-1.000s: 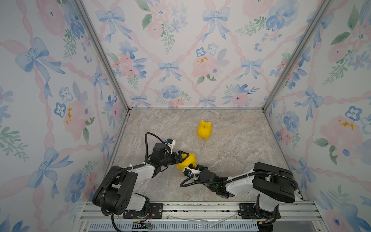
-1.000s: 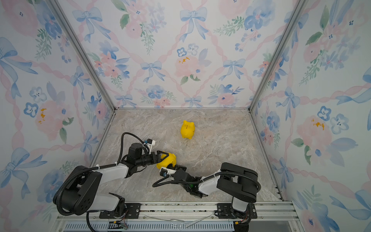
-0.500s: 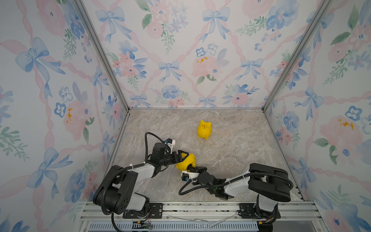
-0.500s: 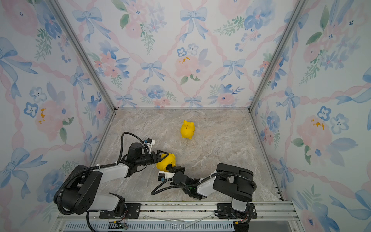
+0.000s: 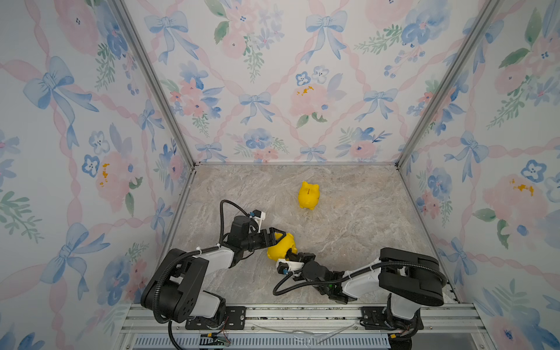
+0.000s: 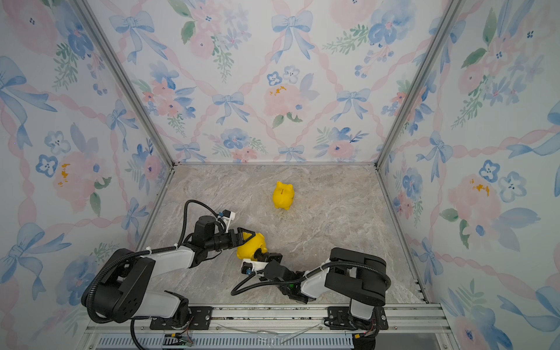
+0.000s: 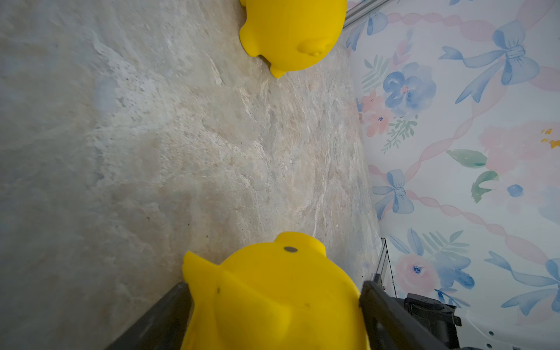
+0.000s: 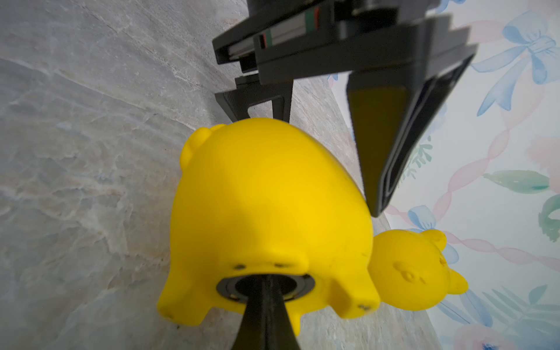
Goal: Open piggy banks
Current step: Open the lid on the piggy bank.
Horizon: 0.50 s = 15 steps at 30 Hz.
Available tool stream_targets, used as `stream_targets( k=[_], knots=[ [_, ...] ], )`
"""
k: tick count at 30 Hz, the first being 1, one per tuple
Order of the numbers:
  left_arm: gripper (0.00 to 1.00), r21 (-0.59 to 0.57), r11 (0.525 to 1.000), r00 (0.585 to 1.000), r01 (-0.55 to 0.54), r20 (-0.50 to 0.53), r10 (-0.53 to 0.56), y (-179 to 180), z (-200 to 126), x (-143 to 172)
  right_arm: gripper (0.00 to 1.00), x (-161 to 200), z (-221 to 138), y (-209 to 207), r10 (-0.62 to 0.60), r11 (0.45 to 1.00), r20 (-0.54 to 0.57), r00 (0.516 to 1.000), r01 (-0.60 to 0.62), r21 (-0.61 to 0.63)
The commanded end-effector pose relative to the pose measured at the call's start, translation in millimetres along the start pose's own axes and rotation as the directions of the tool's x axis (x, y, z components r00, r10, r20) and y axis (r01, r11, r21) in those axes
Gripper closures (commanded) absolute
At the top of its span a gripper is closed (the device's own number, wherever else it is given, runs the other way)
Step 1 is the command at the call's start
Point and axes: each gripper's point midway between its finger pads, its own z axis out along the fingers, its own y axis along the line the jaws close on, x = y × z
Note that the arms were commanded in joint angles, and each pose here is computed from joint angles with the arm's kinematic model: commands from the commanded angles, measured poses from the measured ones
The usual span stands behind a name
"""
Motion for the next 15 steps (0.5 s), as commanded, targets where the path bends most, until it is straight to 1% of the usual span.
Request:
stream_targets(
  k=[1,9,15],
  knots=[
    [0.11,-0.184,0.976,0.982,0.115,-0.124,-0.139,50,-2,50,1.0,-11,-11,-5,0.045,0.999,0.045,0.998,-0.046,0.013],
    [0.12,-0.188,0.975,0.981,0.118,-0.128,-0.143,51,0,50,1.0,0,-16,-1,0.072,0.997,0.029,0.997,-0.072,-0.002],
    [0.12,-0.186,0.975,0.982,0.118,-0.126,-0.143,50,0,49,1.0,1,-25,-7,0.125,0.992,0.04,0.991,-0.125,-0.001]
  ],
)
